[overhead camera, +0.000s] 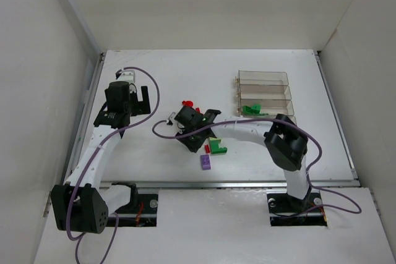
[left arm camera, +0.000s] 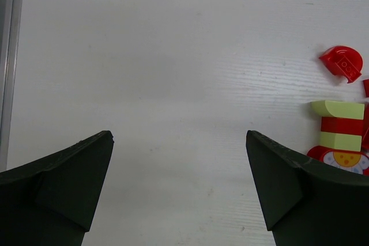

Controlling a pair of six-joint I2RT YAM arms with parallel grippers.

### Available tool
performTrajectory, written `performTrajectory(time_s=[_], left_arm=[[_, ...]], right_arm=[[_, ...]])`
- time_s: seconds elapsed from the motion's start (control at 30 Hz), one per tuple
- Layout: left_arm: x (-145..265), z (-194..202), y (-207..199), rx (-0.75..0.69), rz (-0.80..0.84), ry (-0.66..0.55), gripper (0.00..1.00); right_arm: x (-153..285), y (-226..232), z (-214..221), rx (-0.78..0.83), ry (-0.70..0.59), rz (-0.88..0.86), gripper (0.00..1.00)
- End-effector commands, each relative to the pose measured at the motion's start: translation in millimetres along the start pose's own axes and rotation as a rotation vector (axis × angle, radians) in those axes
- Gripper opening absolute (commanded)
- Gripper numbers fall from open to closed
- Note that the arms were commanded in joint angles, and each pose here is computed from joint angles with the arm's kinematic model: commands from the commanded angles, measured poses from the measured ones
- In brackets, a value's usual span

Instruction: Sort the legos into containers by color

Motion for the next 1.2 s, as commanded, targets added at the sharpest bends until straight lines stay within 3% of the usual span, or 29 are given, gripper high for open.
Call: performTrajectory(time_s=[0.0,0.13,0.2,0.27,0.33,0.43,0.63,0.7,0.8,0.83,1.07,1.17], left_arm=[[0.0,-4.2,0.0,0.004,0.006,-0.026,1.00],[-0.2,-7.7,14.2,0.082,-0.104,-0.047,1.00],[0.1,-8.3,18.7,0.115,-0.141,-0.053,1.00],[0.1,-8.3,18.7,0.115,-0.141,-0.053,1.00],[0.1,-8.3,18.7,0.115,-0.141,-0.053,1.00],[0.1,-8.3,18.7,0.115,-0.141,-0.053,1.00],[1.4,-6.2,20.8,0.106,-0.150,-0.054,1.00],[1.4,-6.2,20.8,0.106,-0.150,-0.054,1.00],[1.4,-6.2,20.8,0.106,-0.150,-0.054,1.00],[1.4,-6.2,20.8,0.106,-0.150,-0.054,1.00],[1.4,-6.2,20.8,0.106,-0.150,-0.054,1.00],[1.4,-6.2,20.8,0.106,-0.150,-0.054,1.00]], right_arm=[[85.6,10.8,-68.1,-0.037,-0.292,-0.048,0.00],[142.7,-20.7,-90.5,-0.230,-0.509,0.013,0.00],[155.8,-72.9,-79.7,-0.489,-0.555,0.093,0.00],[157.1,-123.3,-54.4,-0.705,-0.550,0.218,0.00],[148.3,-181.6,1.3,-1.001,-0.463,0.349,0.00],[143.7,-227.4,63.3,-1.213,-0.363,0.462,0.00],[157.7,-257.6,124.8,-1.308,-0.288,0.682,0.00],[156.8,-261.8,135.5,-1.331,-0.272,0.697,0.07],[156.2,-265.6,138.7,-1.298,-0.267,0.704,0.38],[156.8,-267.6,136.7,-1.286,-0.277,0.704,0.56],[163.9,-276.9,130.8,-1.229,-0.320,0.733,0.51],[167.3,-280.2,124.1,-1.203,-0.328,0.725,0.59]])
Point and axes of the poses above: each gripper's point midway between its finger pads, its own x axis back along the fingers, its own y axis along the line the jaws close on, z = x × y, the point moved 2 cm from there along x, back along the fingers, and after that the axes turned 1 degree about -x, right-handed, at the moved point
